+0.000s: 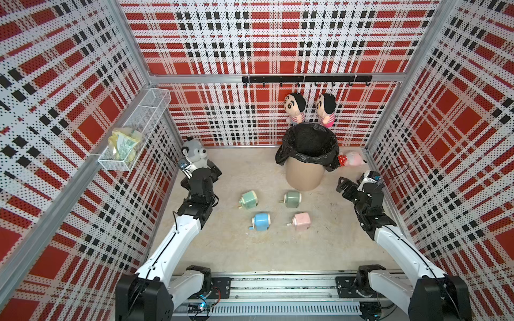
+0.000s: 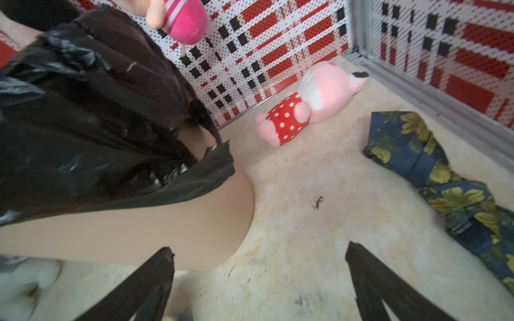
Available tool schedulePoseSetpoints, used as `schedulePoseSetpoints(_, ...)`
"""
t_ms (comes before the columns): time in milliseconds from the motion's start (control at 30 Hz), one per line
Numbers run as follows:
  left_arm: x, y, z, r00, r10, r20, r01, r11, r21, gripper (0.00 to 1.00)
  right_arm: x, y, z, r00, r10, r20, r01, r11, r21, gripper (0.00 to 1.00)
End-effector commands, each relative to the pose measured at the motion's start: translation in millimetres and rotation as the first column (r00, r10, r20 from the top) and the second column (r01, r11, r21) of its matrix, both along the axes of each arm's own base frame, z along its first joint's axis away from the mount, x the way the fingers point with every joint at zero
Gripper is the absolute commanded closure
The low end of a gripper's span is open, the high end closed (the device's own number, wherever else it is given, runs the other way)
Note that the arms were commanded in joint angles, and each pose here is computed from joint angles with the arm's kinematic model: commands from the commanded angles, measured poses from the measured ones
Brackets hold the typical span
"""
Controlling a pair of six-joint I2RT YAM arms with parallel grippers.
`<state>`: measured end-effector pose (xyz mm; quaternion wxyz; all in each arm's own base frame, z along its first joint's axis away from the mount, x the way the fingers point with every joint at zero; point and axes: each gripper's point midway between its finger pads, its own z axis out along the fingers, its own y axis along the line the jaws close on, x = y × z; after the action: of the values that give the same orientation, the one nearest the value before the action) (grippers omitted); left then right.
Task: Take out the pencil sharpener tray and clean the shavings
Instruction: Adjust the pencil sharpener at the center of the board.
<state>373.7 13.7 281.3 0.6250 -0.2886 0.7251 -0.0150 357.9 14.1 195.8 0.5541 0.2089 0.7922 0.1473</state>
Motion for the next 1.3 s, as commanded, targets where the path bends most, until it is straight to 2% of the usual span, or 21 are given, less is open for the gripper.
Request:
schedulePoseSetpoints(0, -3.8, -55.2, -10.4, 0.977, -0.198, -0.082, 0.198, 0.98, -0.004, 0.02, -11.9, 26.1, -6.2, 0.992, 0.118, -0.036, -0.116, 0.992, 0.052, 0.0)
schedulePoseSetpoints(167, -31.5, -124.2, -33.6, 0.904, -0.393, -0.167, 0.4, 0.917, 0.009, 0.02, -27.0, 59.7, -5.7, 0.972, 0.223, -0.072, -0.227, 0.972, -0.058, 0.0)
schedulePoseSetpoints(300, -52.0, -170.4, -72.6, 0.799, -0.549, -0.244, 0.555, 0.83, -0.052, 0.02, -37.8, 79.2, -7.8, 0.956, 0.274, -0.105, -0.286, 0.95, -0.125, 0.0)
schedulePoseSetpoints(367, -62.5, -189.3, -93.4, 0.75, -0.594, -0.292, 0.605, 0.794, -0.063, 0.02, -42.1, 84.0, -8.0, 0.952, 0.285, -0.111, -0.299, 0.942, -0.151, 0.0)
schedulePoseSetpoints(433, -67.5, -198.6, -107.9, 0.724, -0.609, -0.324, 0.624, 0.778, -0.069, 0.02, -45.0, 84.9, -9.1, 0.951, 0.286, -0.116, -0.302, 0.94, -0.16, 0.0)
schedulePoseSetpoints(733, -79.6, -247.5, -147.7, 0.538, -0.782, -0.314, 0.771, 0.608, -0.191, 0.02, -47.6, 84.6, -2.7, 0.952, 0.288, -0.106, -0.303, 0.937, -0.174, 0.0)
schedulePoseSetpoints(1033, -92.2, -255.3, -181.3, 0.456, -0.809, -0.372, 0.795, 0.558, -0.238, 0.02, -47.5, 85.3, -7.9, 0.95, 0.289, -0.121, -0.307, 0.936, -0.175, 0.0)
schedulePoseSetpoints(1267, -108.0, -254.3, -186.1, 0.432, -0.826, -0.363, 0.798, 0.537, -0.273, 0.02, -47.7, 85.0, -13.1, 0.948, 0.288, -0.135, -0.309, 0.935, -0.176, 0.0)
